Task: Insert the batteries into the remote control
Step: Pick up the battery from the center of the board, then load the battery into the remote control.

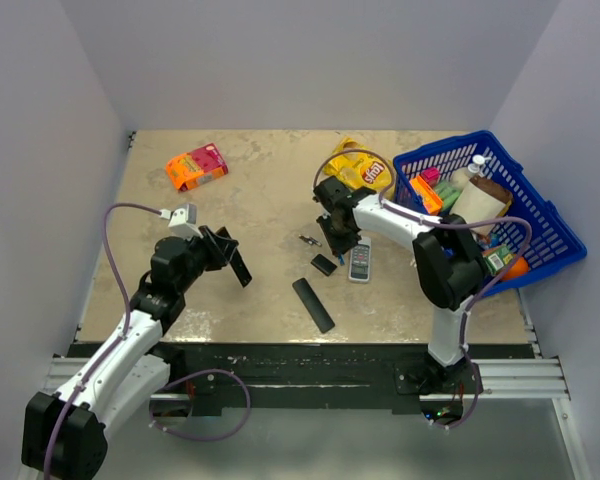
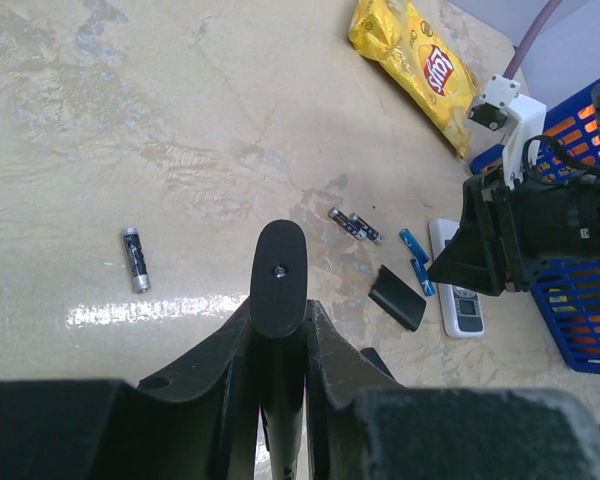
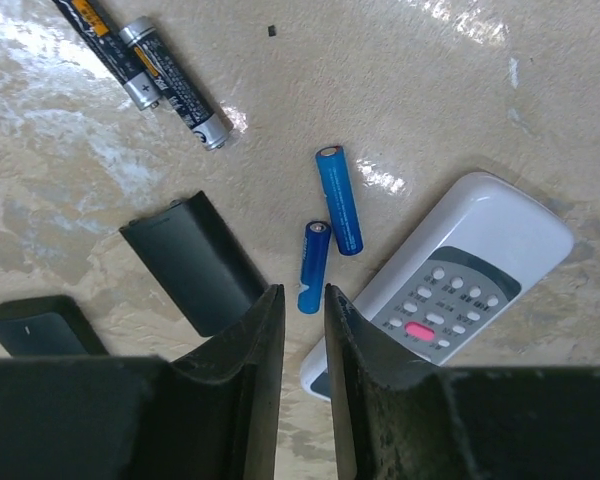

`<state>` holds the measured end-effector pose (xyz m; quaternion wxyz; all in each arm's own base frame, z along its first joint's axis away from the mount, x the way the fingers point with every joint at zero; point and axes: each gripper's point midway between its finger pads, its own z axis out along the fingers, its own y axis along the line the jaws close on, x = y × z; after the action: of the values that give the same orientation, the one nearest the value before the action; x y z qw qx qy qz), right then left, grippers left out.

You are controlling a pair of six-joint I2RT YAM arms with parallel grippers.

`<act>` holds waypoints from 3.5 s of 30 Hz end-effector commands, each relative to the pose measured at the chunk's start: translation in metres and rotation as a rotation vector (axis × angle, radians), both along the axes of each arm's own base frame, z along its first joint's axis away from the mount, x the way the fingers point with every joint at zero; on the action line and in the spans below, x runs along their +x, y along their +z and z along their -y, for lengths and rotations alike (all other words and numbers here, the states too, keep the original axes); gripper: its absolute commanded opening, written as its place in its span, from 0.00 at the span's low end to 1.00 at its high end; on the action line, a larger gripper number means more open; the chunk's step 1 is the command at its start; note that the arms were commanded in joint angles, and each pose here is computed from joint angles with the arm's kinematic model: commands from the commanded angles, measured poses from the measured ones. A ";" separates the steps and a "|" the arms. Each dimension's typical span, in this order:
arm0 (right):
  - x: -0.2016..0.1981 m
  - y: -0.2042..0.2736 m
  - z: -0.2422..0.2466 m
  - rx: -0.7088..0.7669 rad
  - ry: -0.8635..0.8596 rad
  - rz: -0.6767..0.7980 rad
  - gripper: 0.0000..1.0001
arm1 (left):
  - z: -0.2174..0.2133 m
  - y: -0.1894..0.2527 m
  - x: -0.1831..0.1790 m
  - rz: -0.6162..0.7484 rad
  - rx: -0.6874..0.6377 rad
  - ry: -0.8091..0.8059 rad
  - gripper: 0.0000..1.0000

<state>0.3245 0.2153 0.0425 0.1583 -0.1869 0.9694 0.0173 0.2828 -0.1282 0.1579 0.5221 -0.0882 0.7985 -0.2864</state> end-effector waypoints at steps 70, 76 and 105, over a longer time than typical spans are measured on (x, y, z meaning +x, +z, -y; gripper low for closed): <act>-0.054 0.243 -0.149 0.937 0.413 0.686 0.00 | 0.083 0.160 0.035 0.278 -0.621 -0.326 0.00; -0.053 0.227 -0.148 0.891 0.406 0.676 0.00 | 0.083 0.161 0.033 0.284 -0.620 -0.332 0.00; -0.063 0.194 -0.144 0.801 0.474 0.582 0.10 | 0.082 0.164 0.032 0.314 -0.619 -0.335 0.00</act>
<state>0.2674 0.3583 0.2478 0.4933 -0.3014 0.7251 0.3741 0.3209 -0.2114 0.2790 0.4898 -0.0940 0.6418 -0.5825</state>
